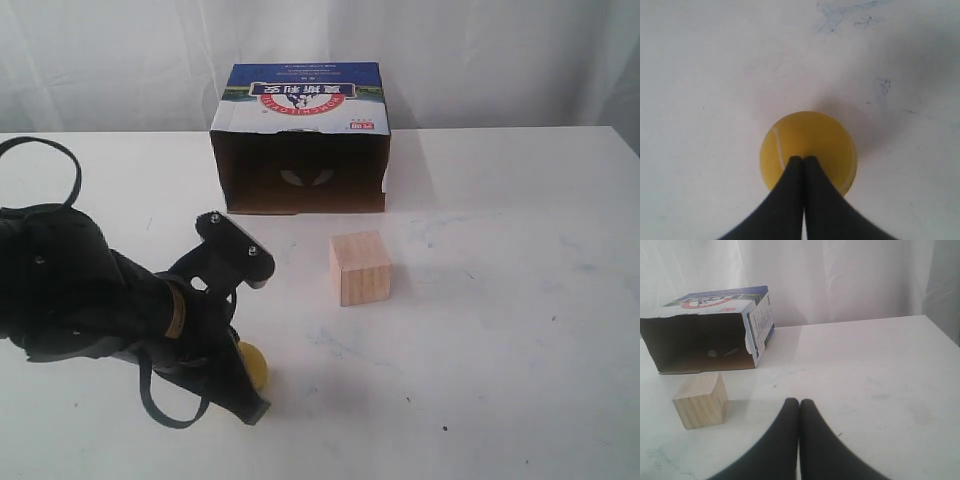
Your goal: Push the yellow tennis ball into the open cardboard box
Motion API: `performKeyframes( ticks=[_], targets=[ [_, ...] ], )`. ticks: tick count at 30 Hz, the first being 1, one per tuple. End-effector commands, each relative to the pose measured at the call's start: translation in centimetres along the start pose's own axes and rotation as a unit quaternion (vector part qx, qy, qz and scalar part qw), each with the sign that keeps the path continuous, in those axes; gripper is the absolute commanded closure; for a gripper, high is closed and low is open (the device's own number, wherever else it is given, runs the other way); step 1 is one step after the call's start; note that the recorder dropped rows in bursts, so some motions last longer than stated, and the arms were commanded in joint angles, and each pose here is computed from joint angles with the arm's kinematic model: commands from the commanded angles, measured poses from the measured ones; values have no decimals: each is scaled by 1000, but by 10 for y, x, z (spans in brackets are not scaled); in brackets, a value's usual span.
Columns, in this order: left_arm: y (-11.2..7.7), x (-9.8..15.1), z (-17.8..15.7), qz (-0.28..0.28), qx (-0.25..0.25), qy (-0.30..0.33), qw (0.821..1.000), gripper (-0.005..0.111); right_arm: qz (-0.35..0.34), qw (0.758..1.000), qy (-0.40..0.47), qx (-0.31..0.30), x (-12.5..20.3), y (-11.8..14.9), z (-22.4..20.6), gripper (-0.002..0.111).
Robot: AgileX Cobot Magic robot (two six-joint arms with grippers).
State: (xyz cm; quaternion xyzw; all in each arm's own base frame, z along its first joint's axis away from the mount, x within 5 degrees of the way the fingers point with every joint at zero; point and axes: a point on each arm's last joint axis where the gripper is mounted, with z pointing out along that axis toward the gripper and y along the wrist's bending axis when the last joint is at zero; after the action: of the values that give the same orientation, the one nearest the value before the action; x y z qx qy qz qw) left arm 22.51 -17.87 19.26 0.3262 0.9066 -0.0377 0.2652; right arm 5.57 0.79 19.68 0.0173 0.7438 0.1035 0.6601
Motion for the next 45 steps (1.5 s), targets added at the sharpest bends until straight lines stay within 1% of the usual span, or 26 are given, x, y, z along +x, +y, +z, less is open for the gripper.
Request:
performKeyframes(
  ticks=[1, 6, 10, 14, 18, 20, 23, 26, 28, 31, 34, 37, 40, 42, 45],
  targets=[
    [11, 3, 4, -9, -15, 14, 1000, 107, -3, 1000, -5, 0, 1, 0, 0, 108],
    [19, 2, 4, 18, -33, 7, 999, 107, -3, 1000, -5, 0, 1, 0, 0, 108],
    [31, -3, 10, 28, -51, 9, 998, 107, -3, 1000, -5, 0, 1, 0, 0, 108],
    [48, -19, 10, 40, -78, -8, 996, 107, -3, 1000, -5, 0, 1, 0, 0, 108],
    [67, -38, 2, 55, -116, -22, 991, 107, -3, 1000, -5, 0, 1, 0, 0, 108],
    [76, -47, -5, 52, -137, -17, 989, 107, -3, 1000, -5, 0, 1, 0, 0, 108],
    [82, -53, -14, 33, -155, 0, 987, 107, -3, 1000, -5, 0, 1, 0, 0, 108],
    [81, -45, -14, 23, -154, 23, 987, 107, -3, 1000, -5, 0, 1, 0, 0, 108],
    [81, -36, -9, 26, -156, 43, 987, 107, -3, 1000, -5, 0, 1, 0, 0, 108],
    [89, -26, 2, 31, -159, 44, 986, 107, -3, 1000, -5, 0, 1, 0, 0, 108],
    [101, -17, 20, 4, -160, 33, 986, 107, -3, 1000, -5, 0, 1, 0, 0, 108],
    [108, -10, 41, -32, -157, 41, 986, 107, -3, 1000, -5, 0, 1, 0, 0, 108],
    [104, -7, 55, -35, -145, 47, 988, 107, -3, 1000, -5, 0, 1, 0, 0, 108],
    [98, -9, 58, -27, -136, 41, 990, 107, -3, 1000, -5, 0, 1, 0, 0, 108],
    [93, -12, 59, -28, -126, 31, 991, 107, -3, 1000, -5, 0, 1, 0, 0, 108]
  ],
)
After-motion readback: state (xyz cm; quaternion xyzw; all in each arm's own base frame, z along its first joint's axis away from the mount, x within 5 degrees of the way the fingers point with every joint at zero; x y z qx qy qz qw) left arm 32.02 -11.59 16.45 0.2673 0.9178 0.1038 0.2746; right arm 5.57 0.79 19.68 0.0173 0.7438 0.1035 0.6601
